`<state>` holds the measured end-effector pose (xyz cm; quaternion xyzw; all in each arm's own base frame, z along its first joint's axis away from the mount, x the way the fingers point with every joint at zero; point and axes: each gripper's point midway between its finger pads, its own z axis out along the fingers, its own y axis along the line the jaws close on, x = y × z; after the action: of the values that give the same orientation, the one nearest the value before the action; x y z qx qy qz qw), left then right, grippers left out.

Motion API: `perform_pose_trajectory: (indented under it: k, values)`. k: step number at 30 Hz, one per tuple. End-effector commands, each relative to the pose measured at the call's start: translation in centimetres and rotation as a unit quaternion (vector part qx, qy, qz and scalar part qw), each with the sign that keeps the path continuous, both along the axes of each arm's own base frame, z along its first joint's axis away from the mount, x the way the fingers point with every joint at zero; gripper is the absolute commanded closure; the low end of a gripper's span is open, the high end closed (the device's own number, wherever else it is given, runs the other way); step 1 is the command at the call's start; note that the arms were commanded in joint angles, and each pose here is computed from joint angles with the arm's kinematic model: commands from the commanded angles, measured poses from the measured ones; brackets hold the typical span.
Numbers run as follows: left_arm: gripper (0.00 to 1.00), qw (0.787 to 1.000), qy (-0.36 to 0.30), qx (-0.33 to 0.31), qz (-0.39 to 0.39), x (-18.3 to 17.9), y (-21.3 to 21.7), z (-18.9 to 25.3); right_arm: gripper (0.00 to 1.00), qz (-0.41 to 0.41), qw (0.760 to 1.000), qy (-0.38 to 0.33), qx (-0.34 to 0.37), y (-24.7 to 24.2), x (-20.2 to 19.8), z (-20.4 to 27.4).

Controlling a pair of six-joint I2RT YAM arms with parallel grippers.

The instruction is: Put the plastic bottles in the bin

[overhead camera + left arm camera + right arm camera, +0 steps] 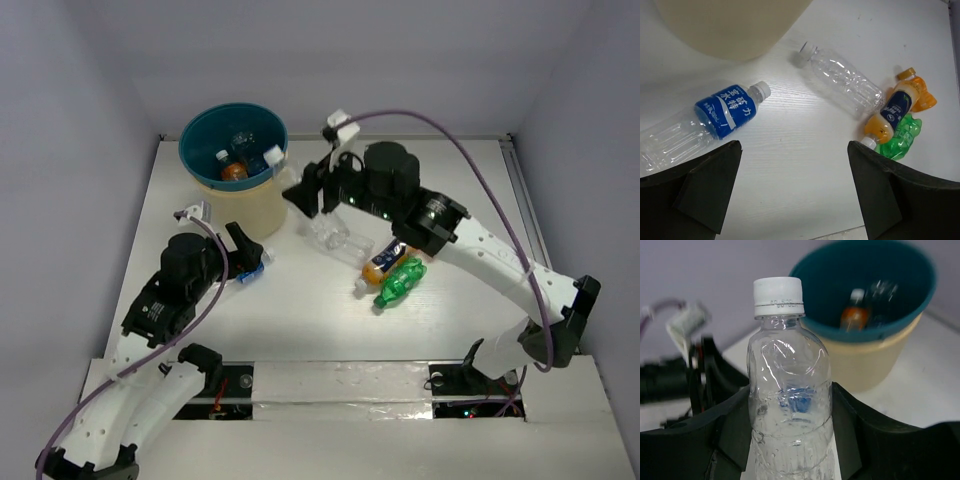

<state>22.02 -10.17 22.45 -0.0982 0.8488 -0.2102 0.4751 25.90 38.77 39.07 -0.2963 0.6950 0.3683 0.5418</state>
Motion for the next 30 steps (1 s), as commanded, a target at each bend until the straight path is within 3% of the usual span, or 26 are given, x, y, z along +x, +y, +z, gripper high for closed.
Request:
perform_pose_trajectory:
  k: [1,2,4,6,7,9,13,15,18,19,22,26,30]
  values:
    - [0.14,1.0,0.002,-0.021,0.001,0.0,-0.5,-0.6,0.59,-0.016,0.992,-0.06,0.108,1.2,3.8,7.6]
    - [0.14,1.0,0.005,-0.021,0.001,0.0,-0.5,-0.8,0.59,-0.016,0.985,-0.084,0.147,0.9,4.7,11.3]
    - [0.14,1.0,0.012,-0.026,-0.009,0.0,-1.0,-1.5,0.59,-0.019,0.983,-0.069,0.167,3.3,7.2,11.3]
    - [0.14,0.999,0.009,-0.044,-0.024,0.0,-1.8,-1.5,0.58,-0.03,0.967,-0.1,0.234,3.2,8.7,16.2]
    - [0.14,0.998,0.016,-0.052,-0.035,-0.1,-2.3,-2.0,0.58,-0.028,0.967,-0.091,0.238,5.1,10.3,14.9]
    - [0.14,0.997,0.015,-0.07,-0.04,0.1,-3.0,-2.4,0.58,-0.026,0.947,-0.108,0.3,4.9,10.8,18.8]
    - [0.13,0.993,0.012,-0.108,-0.056,0.3,-4.3,-2.7,0.57,-0.027,0.93,-0.111,0.349,6.9,13.1,19.2]
    - [0.13,0.991,0.004,-0.119,-0.056,0.8,-4.6,-2.6,0.56,-0.029,0.93,-0.096,0.353,8.6,14.7,17.1]
    - [0.13,0.989,0.008,-0.129,-0.067,1.1,-5.4,-3.1,0.45,-0.021,0.933,-0.08,0.349,10.4,15.8,14.4]
    - [0.12,0.99,0.015,-0.127,-0.066,1.3,-5.4,-3.7,0.31,-0.021,0.936,-0.076,0.342,10.8,16.1,13.6]
    - [0.1,0.988,0.023,-0.132,-0.07,2.0,-6.0,-4.3,0.1,-0.033,0.946,-0.072,0.314,11.1,16.9,11.7]
    - [0.04,0.987,0.027,-0.136,-0.078,2.6,-7.8,-4.3,0.0,-0.05,0.949,-0.09,0.299,9.6,16.3,12.6]
    - [0.01,0.989,0.025,-0.127,-0.078,3.4,-10.5,-3.8,0.0,-0.064,0.951,-0.117,0.28,6.9,15.1,14.6]
